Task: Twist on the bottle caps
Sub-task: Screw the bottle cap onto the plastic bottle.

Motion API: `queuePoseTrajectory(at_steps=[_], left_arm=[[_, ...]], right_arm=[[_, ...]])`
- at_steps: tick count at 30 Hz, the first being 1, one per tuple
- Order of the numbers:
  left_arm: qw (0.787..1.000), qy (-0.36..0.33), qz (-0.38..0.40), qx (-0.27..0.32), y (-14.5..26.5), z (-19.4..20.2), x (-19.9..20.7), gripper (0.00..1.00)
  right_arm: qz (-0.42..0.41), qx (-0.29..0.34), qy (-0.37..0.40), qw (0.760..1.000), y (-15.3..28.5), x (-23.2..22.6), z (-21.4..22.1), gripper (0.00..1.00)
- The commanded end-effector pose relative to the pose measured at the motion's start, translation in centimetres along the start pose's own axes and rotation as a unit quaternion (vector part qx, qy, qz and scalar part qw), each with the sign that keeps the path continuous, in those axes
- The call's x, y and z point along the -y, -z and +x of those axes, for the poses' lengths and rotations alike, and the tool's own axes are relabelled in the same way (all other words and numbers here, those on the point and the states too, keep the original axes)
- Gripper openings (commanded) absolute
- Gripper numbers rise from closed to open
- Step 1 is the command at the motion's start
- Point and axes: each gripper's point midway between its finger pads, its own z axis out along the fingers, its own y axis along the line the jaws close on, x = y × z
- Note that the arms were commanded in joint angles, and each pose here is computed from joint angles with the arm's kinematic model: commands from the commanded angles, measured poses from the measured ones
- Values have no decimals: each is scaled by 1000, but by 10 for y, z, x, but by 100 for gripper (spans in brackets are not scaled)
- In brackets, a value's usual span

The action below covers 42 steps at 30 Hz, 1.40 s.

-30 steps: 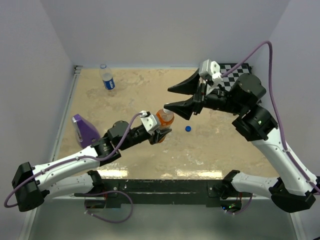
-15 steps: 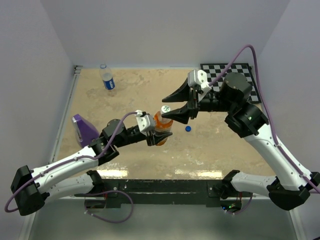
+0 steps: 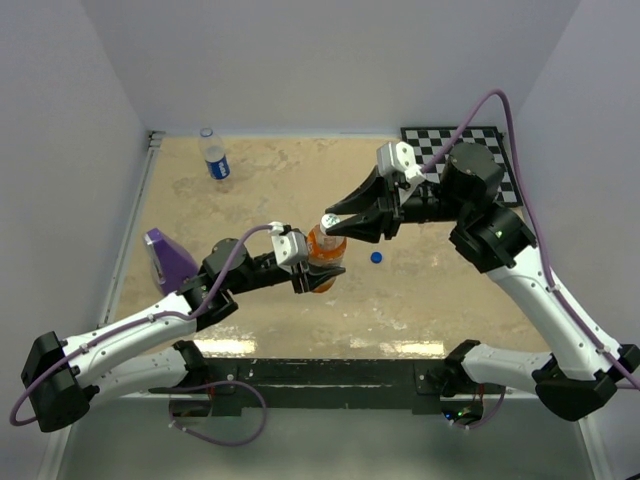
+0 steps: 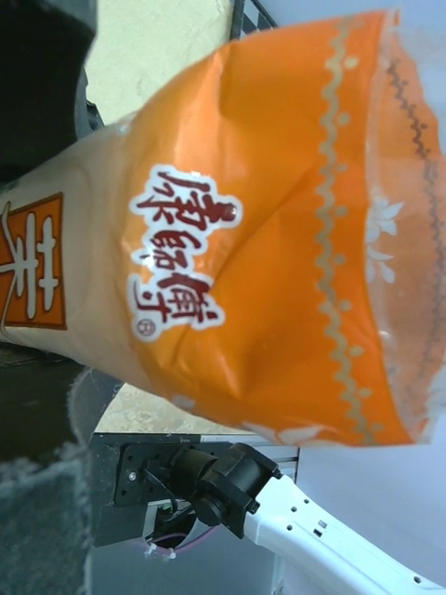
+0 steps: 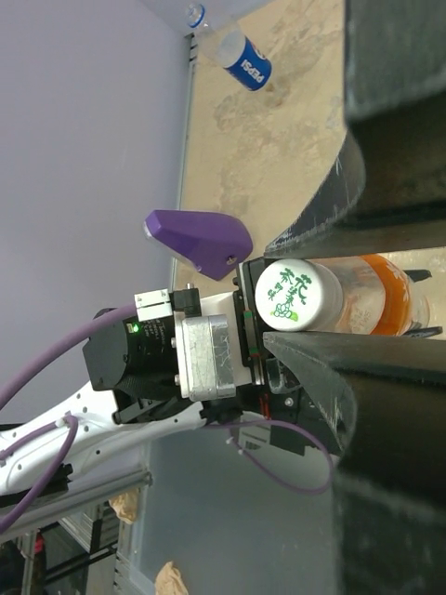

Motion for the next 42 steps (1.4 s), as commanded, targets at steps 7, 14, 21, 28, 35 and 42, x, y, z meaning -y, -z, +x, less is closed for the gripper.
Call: queuePoseTrajectory(at_steps=[7,14,21,28,35,42], left_arm=[[995,-29,-75,58,7,-39,-26,15],[966,-15,-256,37,25,-35,-73,16],[906,-34,-422,-5,45,-23,-95,16],[858,-13,-514,2,58,-16,-112,16],[840,-36,-541,-20,54,-11,-119,13],[892,-1,-450,-29,44,13,-104,12]], right_arm=[[40,-30,-32,998,-3,20,19,5],[188,-52,-104,975,-1,67,41,0],[294,-48,-190,936,-17,87,63,0],[345,-23,-234,908,-30,89,74,0],[363,-26,-235,901,-35,86,78,0],[301,19,-156,941,-22,69,13,35]])
